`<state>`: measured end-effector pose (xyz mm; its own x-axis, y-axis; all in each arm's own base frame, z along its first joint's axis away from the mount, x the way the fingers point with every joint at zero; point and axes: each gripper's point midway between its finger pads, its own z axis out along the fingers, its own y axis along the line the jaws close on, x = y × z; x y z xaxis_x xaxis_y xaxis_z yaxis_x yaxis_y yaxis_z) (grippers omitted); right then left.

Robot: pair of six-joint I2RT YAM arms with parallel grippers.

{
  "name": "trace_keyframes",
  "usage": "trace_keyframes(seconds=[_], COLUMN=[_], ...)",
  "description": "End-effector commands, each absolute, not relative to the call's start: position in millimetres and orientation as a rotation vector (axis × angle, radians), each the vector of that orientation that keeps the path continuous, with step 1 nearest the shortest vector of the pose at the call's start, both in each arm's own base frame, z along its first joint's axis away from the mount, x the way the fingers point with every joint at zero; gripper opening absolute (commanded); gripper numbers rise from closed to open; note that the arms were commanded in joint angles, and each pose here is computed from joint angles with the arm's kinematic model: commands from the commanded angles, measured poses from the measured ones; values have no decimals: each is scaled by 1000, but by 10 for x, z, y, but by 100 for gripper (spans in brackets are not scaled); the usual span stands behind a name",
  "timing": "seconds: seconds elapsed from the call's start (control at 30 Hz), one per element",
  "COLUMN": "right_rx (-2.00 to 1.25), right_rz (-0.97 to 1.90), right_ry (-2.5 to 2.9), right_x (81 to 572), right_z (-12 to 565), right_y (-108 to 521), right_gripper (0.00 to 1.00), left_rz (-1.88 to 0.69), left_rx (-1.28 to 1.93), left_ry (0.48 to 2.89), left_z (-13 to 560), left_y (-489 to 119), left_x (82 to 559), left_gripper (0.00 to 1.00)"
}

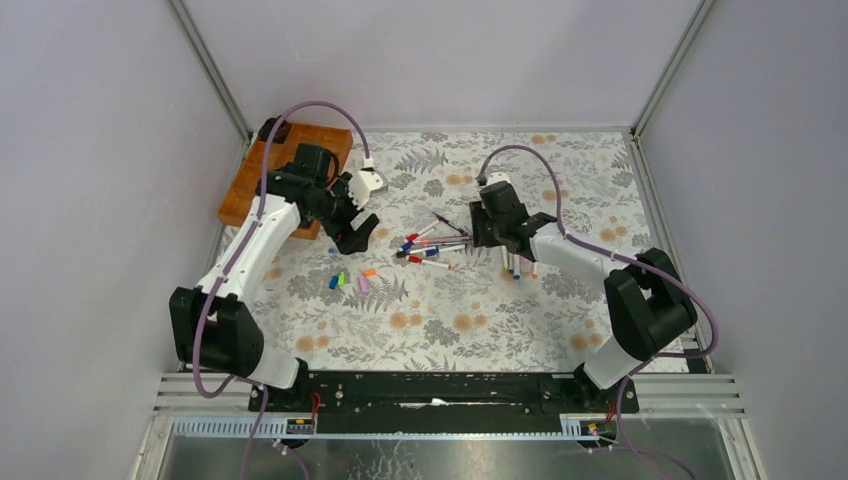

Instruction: Open the pen caps

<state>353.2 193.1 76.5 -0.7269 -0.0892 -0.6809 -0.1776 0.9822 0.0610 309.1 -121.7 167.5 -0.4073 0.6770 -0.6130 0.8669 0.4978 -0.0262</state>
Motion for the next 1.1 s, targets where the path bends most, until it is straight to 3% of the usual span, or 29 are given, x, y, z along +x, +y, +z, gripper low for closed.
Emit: trace_keyframes(seconds=[0.0, 0.2, 0.43, 0.7, 1.07], right_rx=[-556, -841, -918, -986, -1041], right_rz=[484, 571, 558, 472, 437], right_ry=[2336, 2343, 2352, 2353, 2378], right_x=[3292, 3067, 3076, 3115, 2754], right_z=[863, 611, 417, 204, 10], right_y=[2608, 3045, 3244, 3266, 3322], right_gripper=[52, 54, 55, 55, 44], left_rz=[-470, -390, -309, -352, -405], left_rx=[1176, 1060, 894, 920, 883], left_ry=[2192, 2112, 2077, 2053, 2046], left_z=[1914, 2200, 2494, 2535, 2558], left_y=[-1241, -1192, -1096, -1145, -1205], left_x=[3058, 3217, 3399, 3349, 3347], left_gripper=[98, 98, 98, 99, 98])
